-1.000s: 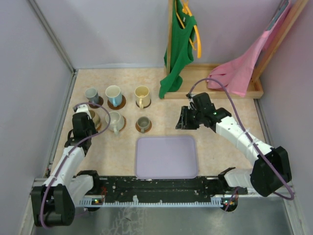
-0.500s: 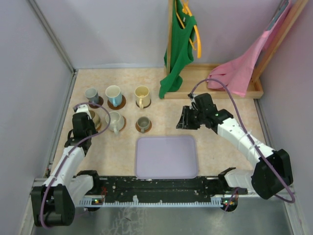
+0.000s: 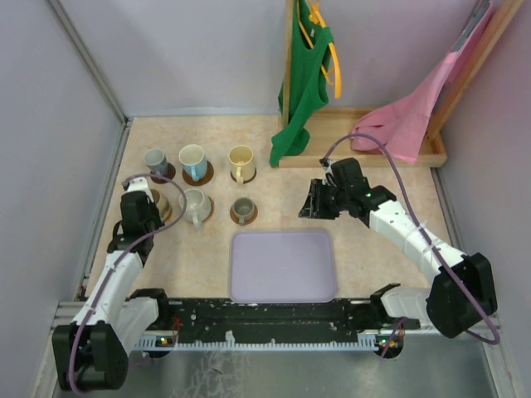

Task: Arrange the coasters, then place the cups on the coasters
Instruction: Place the cup on the coaster.

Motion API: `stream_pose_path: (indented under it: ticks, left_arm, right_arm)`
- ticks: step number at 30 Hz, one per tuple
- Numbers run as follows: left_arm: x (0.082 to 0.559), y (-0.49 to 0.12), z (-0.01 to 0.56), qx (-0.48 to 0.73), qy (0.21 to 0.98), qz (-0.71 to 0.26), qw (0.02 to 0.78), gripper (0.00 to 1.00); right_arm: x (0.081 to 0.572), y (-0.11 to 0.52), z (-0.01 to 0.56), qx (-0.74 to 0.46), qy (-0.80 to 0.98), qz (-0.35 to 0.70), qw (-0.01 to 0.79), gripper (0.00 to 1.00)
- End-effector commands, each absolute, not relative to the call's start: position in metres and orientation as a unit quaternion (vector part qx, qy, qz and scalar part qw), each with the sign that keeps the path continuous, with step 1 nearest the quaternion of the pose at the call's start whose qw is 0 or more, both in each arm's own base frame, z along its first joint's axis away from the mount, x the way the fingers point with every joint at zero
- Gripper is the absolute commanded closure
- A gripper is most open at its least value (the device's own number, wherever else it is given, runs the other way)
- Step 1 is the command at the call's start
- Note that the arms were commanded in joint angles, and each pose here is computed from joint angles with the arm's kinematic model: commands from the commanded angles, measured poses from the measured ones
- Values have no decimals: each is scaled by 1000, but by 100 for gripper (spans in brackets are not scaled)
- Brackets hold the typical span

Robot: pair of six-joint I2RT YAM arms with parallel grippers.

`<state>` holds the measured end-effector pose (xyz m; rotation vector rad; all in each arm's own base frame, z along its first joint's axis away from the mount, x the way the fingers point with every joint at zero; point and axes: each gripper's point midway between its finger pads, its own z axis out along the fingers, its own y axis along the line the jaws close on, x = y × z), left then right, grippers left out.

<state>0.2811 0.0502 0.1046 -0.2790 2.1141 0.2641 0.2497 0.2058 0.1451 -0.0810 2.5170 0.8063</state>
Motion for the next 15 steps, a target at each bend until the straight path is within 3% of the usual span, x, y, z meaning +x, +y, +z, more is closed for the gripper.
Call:
stream_pose_path:
  ticks: [1,15]
  left_arm:
    - [292,55,130,-121,845,114,508,66]
    - [292,54,133,-118,846,111,508,62]
  right_arm:
    - [257,209,161,-33,908,314,273,65]
    - [258,207,159,-29,909,314,271,65]
